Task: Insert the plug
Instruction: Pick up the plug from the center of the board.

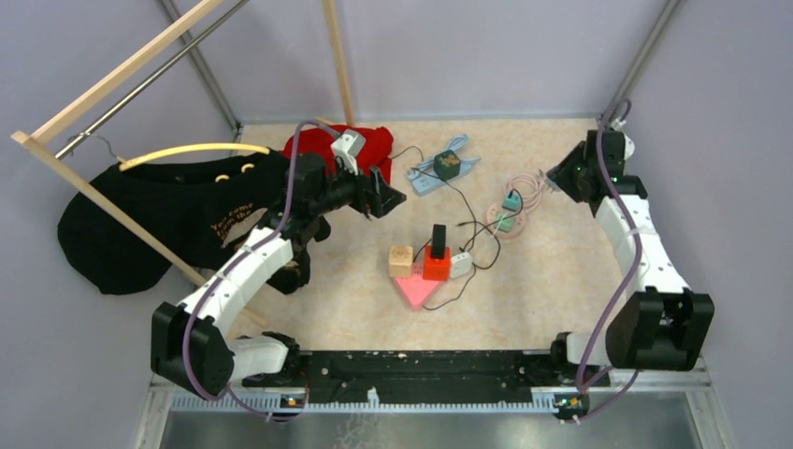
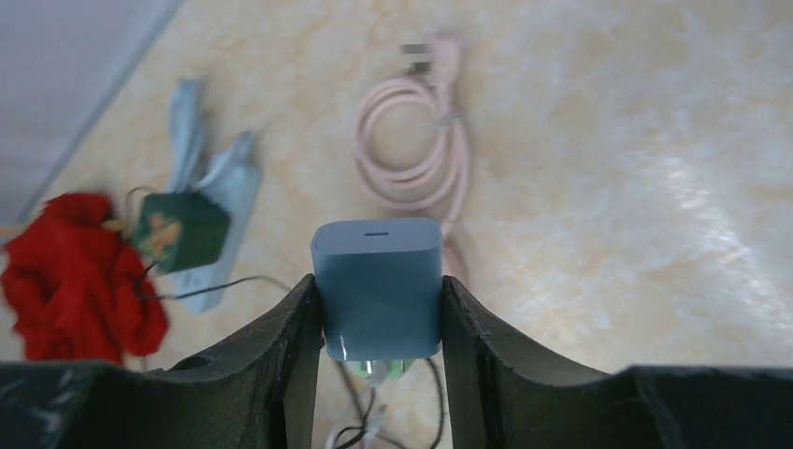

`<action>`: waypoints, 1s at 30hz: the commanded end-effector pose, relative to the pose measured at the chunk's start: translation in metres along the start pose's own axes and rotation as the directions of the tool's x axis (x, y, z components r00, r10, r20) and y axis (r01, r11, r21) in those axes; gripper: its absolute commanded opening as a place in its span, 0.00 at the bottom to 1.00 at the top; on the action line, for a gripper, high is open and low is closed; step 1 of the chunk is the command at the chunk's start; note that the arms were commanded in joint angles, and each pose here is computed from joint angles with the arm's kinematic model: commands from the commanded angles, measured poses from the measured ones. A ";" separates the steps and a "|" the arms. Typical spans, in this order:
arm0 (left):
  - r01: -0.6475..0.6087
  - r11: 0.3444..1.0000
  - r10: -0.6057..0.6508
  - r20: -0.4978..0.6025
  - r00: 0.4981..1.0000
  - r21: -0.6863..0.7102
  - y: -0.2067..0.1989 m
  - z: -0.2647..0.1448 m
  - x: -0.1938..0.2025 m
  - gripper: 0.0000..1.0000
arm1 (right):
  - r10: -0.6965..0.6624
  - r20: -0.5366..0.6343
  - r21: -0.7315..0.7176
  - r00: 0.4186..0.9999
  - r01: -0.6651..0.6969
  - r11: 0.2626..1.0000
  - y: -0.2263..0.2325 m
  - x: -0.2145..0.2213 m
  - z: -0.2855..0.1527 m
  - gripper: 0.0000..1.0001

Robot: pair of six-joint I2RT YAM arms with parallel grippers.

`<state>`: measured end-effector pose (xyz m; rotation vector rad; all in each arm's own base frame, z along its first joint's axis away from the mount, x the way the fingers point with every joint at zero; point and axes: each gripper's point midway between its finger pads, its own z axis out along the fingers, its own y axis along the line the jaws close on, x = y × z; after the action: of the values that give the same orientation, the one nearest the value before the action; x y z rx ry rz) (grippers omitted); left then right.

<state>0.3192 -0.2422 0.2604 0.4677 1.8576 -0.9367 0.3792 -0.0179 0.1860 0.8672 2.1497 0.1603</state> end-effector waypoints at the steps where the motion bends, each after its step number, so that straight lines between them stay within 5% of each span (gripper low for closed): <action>1: -0.036 0.992 0.024 0.097 0.995 0.124 -0.031 -0.004 -0.036 0.95 | 0.004 -0.022 -0.335 1.000 -0.011 0.942 0.083 0.007 -0.045 0.24; 8: -0.036 0.993 0.019 0.146 0.989 0.113 -0.032 -0.007 -0.046 0.94 | 0.039 -0.135 -0.577 0.990 -0.110 0.810 0.166 0.062 -0.101 0.24; 16: -0.068 0.982 0.025 0.235 0.972 0.176 -0.049 0.005 -0.050 0.90 | 0.091 -0.245 -0.697 0.965 -0.241 0.675 0.222 0.098 -0.147 0.24; 22: -0.131 0.973 0.056 0.353 0.934 0.192 -0.071 0.018 -0.062 0.87 | 0.105 -0.288 -0.735 0.952 -0.291 0.613 0.239 0.102 -0.168 0.24; 30: -0.158 0.958 0.070 0.340 0.938 0.238 -0.097 0.056 -0.058 0.76 | 0.119 -0.298 -0.752 0.947 -0.310 0.582 0.243 0.100 -0.179 0.24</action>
<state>0.3077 -0.3253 0.3063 0.5394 1.5197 -1.1170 0.3416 0.2559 0.2954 0.5920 1.9503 1.2022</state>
